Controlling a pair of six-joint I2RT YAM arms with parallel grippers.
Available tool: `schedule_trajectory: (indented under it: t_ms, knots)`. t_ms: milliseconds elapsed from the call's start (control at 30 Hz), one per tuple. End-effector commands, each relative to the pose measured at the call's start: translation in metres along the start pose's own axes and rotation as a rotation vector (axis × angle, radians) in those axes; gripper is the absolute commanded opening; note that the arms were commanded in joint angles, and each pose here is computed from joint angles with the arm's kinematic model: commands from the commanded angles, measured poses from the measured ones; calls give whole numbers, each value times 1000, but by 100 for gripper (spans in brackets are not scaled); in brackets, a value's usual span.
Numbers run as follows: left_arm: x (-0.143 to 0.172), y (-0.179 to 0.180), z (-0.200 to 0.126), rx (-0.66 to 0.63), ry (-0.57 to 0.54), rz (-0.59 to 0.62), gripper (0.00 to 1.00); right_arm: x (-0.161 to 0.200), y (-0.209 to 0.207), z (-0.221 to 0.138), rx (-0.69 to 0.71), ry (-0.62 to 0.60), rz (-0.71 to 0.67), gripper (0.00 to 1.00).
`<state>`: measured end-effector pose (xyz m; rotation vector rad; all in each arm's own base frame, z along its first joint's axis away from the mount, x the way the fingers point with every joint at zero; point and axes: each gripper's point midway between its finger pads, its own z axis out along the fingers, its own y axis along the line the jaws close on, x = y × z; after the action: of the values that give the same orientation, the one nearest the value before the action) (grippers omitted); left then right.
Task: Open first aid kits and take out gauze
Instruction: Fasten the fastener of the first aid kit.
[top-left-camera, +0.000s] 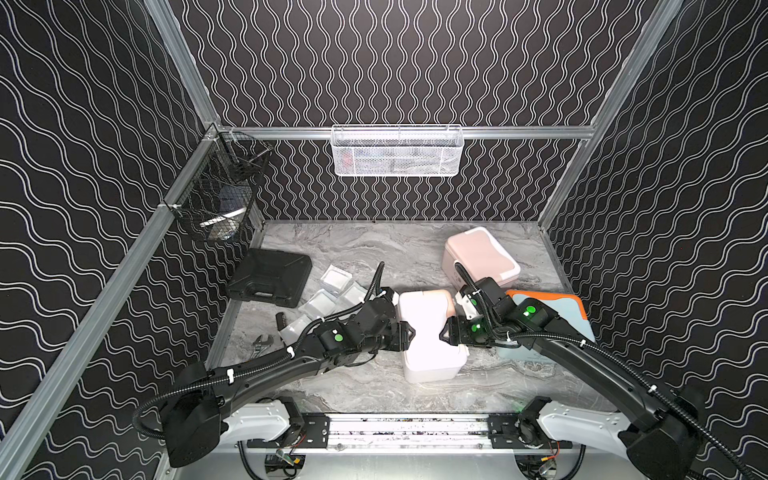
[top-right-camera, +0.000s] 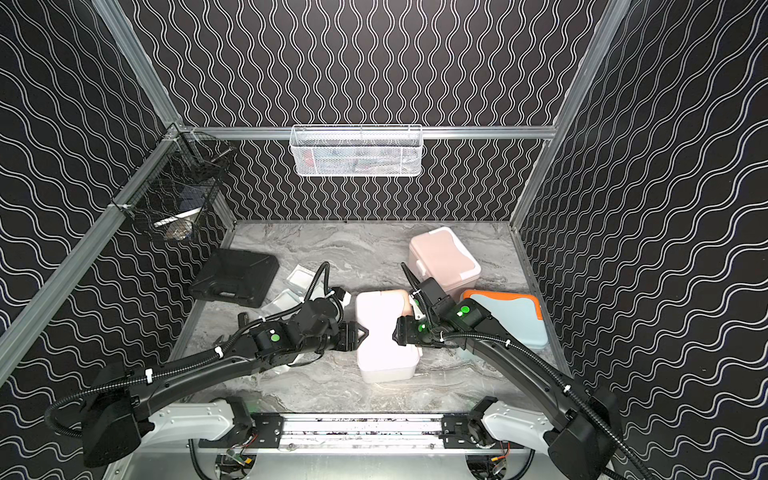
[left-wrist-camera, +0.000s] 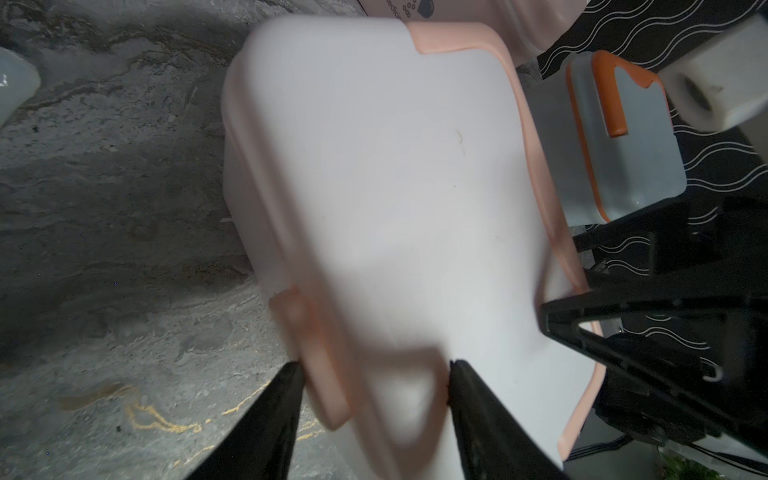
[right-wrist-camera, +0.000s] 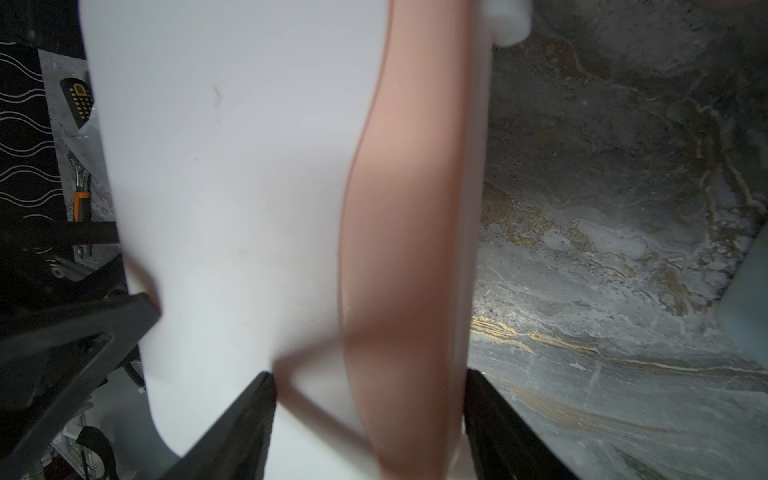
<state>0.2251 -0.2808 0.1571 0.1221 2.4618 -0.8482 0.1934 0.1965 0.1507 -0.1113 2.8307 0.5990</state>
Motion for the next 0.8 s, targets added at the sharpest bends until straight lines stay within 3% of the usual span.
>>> schedule_trajectory:
  t_ms: [0, 133, 300, 533, 767]
  knots:
    - [4, -11, -2, 67, 22, -5, 60, -4, 15, 6, -61, 1, -16, 70]
    - [4, -8, -8, 58, 7, -1, 64, -7, 15, 8, -51, -1, -17, 70]
    - [4, -5, -15, 56, 4, 4, 76, -14, 13, 2, -26, -29, -14, 73]
    - [1, 0, -37, 34, -20, 22, 93, -23, 10, -36, -10, -148, 2, 92]
    - [-1, 6, -56, 8, -49, 39, 97, -6, 8, -71, -41, -187, -29, 95]
